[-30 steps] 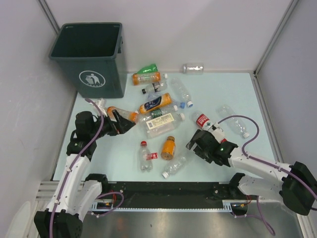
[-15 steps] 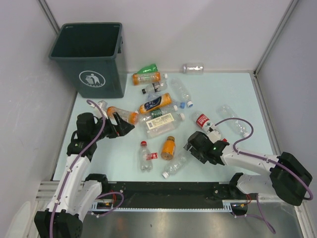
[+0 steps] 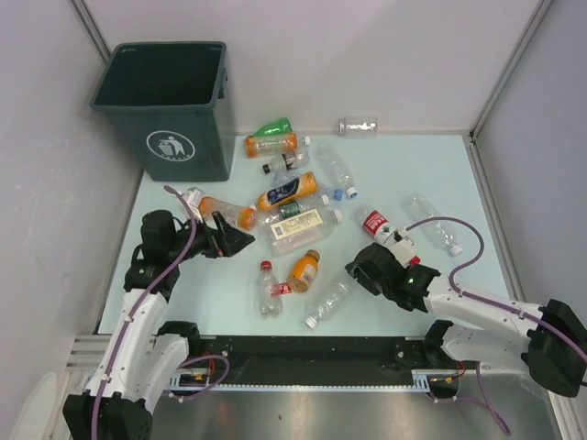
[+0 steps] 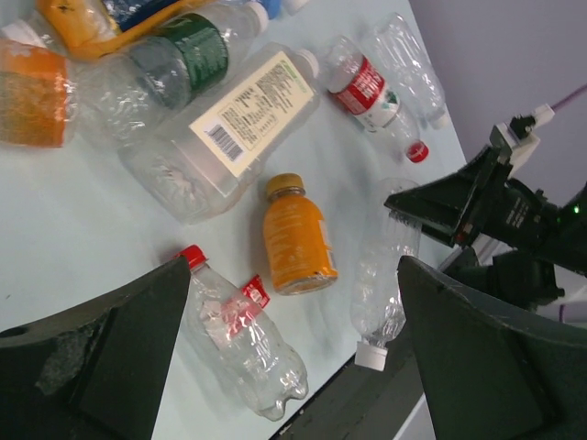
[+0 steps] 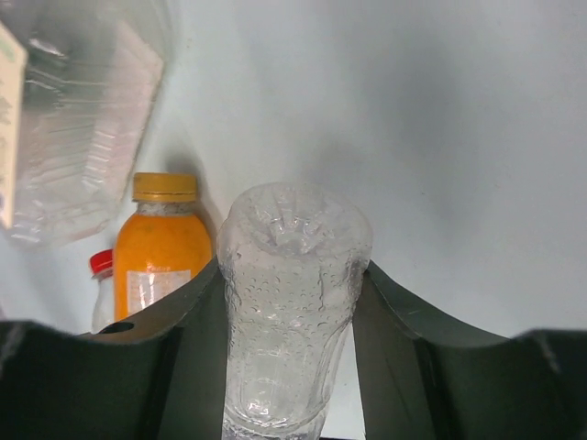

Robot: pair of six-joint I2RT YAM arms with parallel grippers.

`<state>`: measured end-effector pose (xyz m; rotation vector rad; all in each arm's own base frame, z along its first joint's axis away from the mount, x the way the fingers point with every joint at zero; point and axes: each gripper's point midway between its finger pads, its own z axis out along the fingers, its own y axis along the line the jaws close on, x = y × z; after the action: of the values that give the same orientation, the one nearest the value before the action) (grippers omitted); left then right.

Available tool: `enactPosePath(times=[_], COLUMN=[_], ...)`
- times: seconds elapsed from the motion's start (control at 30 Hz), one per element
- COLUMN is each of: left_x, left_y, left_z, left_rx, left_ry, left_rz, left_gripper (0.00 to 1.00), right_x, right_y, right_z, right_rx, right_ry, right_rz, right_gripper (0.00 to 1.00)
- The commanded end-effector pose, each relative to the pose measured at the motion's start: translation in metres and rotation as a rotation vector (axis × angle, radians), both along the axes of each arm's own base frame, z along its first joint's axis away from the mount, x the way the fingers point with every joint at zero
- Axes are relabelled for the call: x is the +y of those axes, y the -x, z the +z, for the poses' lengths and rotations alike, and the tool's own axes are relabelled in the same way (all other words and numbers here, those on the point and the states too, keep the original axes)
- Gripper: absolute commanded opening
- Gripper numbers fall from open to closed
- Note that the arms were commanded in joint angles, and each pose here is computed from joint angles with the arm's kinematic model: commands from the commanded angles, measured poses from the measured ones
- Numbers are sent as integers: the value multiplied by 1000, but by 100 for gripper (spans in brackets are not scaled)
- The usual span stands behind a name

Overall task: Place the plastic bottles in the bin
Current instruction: Pick up the plastic bottle at the center of the board.

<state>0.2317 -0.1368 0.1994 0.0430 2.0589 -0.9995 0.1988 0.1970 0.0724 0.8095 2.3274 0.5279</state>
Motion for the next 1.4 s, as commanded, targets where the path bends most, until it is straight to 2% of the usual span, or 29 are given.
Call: enactPosePath(times=[0.0, 0.17, 0.33, 0.5, 0.63, 0.73, 1.1, 1.2, 1.3, 1.33, 1.37], left_x=[-22, -53, -88, -114, -140, -157, -190, -193, -194, -195, -195], left_y=[17, 39, 67, 82, 99, 97, 109, 111, 112, 113, 114], left_z=[26, 45, 43, 32, 18, 3, 14, 12, 11, 11, 12], left_rx=[-111, -186, -176, -152, -112, -78, -89, -81, -77, -78, -81], left_ry=[55, 77, 104, 98, 97, 72, 139, 141, 143, 144, 146], left_rz=[-136, -283, -447, -501, -552, -543, -634, -640, -634, -639, -644], left_gripper=[100, 100, 100, 100, 100, 99, 97, 90, 75, 66, 62], right_x=[-7, 3, 22, 45, 63, 75, 83, 82, 81, 79, 79], right_y=[-7, -8, -6, 3, 11, 18, 29, 30, 30, 28, 28], right_z=[27, 67, 119, 155, 167, 180, 189, 190, 190, 188, 188], right_rx=[-104, -246, -431, -578, -624, -664, -704, -709, -707, -703, -702], right_ry=[-17, -67, -160, -211, -253, -298, -316, -316, -314, -301, -302], right_rz=[-9, 111, 240, 382, 463, 521, 583, 584, 581, 569, 561], right_gripper=[16, 10, 8, 8, 8, 8, 8, 8, 9, 14, 17])
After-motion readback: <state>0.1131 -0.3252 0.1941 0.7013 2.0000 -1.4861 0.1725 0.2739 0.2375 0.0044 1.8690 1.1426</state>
